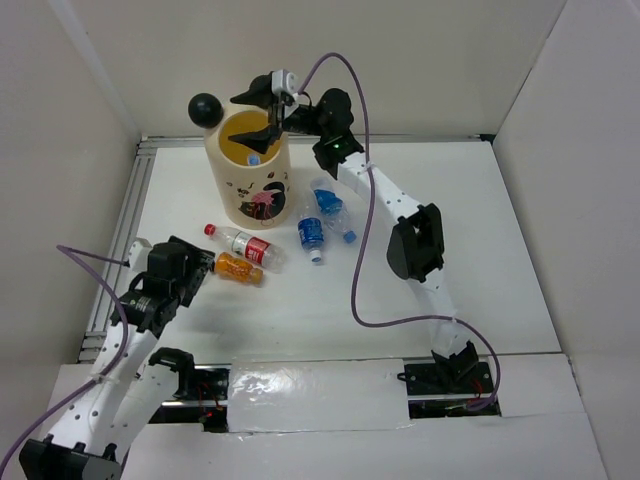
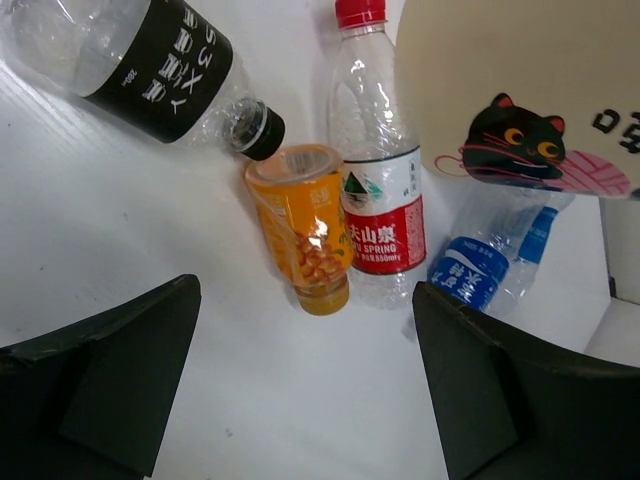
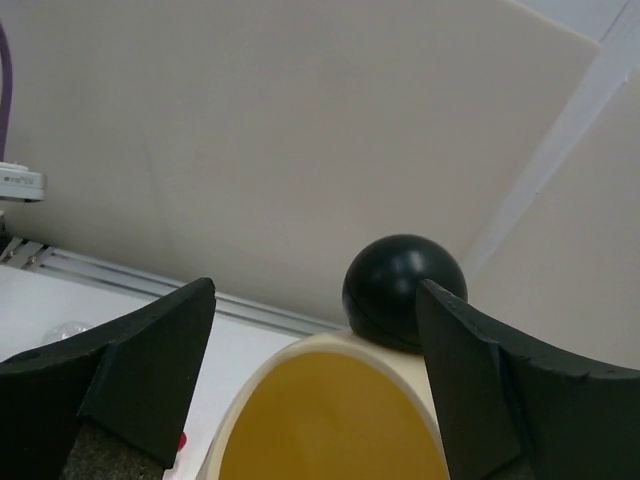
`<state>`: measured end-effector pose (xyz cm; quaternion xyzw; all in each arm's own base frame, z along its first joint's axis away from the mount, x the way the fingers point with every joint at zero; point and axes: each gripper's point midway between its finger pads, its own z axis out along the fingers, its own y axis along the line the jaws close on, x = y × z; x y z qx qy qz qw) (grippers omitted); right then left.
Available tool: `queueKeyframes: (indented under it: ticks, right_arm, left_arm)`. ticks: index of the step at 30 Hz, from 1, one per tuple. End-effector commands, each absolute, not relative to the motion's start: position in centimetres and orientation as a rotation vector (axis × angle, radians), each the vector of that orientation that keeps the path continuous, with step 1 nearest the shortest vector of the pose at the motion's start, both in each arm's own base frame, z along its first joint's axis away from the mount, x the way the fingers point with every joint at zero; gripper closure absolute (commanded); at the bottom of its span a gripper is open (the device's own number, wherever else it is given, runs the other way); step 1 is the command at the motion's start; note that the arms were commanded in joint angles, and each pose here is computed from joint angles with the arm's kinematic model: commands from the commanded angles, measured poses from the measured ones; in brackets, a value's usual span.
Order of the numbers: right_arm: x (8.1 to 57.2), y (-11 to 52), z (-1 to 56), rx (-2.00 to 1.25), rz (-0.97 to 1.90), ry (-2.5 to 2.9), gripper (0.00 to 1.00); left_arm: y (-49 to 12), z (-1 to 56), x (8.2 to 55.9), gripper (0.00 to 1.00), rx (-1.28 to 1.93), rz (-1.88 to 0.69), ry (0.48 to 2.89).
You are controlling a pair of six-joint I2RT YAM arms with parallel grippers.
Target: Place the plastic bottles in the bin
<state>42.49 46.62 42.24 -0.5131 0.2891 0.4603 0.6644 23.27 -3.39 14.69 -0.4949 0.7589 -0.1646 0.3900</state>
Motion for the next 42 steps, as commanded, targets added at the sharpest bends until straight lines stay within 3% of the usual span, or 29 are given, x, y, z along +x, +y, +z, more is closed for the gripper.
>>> queueKeyframes:
  ticks: [1,5,7,8,9,10,11,12,17,19,28,38,40,41,42]
  right_arm:
    - [40.7,44.9,45.5,-1.192,0.991,0.547,0.12]
    - [40.6,43.5,46.9,-1.183,1.001,0.593,0.11]
    - [41.1,42.0,48.6,-1.193,0.95,0.683,0.2]
    - [40.8,41.7,48.9,-1.209,0.942,0.713,0.31]
    - [41.3,40.8,47.4,-1.226,0.962,0.836,0.53]
    - [41.0,39.3,47.8,-1.229,0.929,0.869,0.88]
    - [40.6,38.6,46.8,-1.254,0.943,0.911,0.93]
    - [40.0,37.8,45.4,-1.294,0.955,0.938,0.92]
    - [37.0,31.8,37.3,-1.33,1.013,1.194,0.31]
    - [35.9,30.1,35.2,-1.312,1.009,1.255,0.23]
    - [34.7,23.8,31.9,-1.245,1.017,1.395,0.19]
    - [35.8,18.9,31.8,-1.148,0.995,1.454,0.19]
    - [35.9,18.5,31.8,-1.141,0.989,1.458,0.19]
    - [35.9,18.5,31.4,-1.138,0.994,1.466,0.19]
    - [35.6,18.5,31.5,-1.138,0.994,1.465,0.19]
  left_arm:
    - [-2.6,15.3,25.6,0.0,-1.267,-0.412,1.82]
    - [-1.8,15.6,27.0,0.0,-1.229,-0.338,1.807]
    - [-1.0,15.2,27.4,0.0,-1.232,-0.271,1.82]
    - [-0.9,15.6,27.8,0.0,-1.214,-0.256,1.819]
    - [-0.8,15.1,27.8,0.0,-1.21,-0.228,1.834]
    - [-0.4,14.6,28.1,0.0,-1.21,-0.182,1.848]
    - [-0.2,14.5,28.2,0.0,-1.215,-0.158,1.857]
    - [0.2,13.7,27.7,0.0,-1.235,-0.104,1.884]
    - [1.5,10.9,26.1,0.0,-1.539,0.082,1.889]
    - [2.0,10.3,26.0,0.0,-1.641,0.116,1.854]
    - [4.0,7.8,27.3,0.0,-1.87,0.155,1.627]
    - [7.0,2.9,26.5,0.01,-1.959,0.341,1.64]
    - [7.0,3.2,27.2,0.11,-1.928,0.322,1.654]
    - [7.1,3.6,27.6,0.26,-1.916,0.313,1.658]
    - [6.9,4.5,28.1,0.34,-1.901,0.267,1.649]
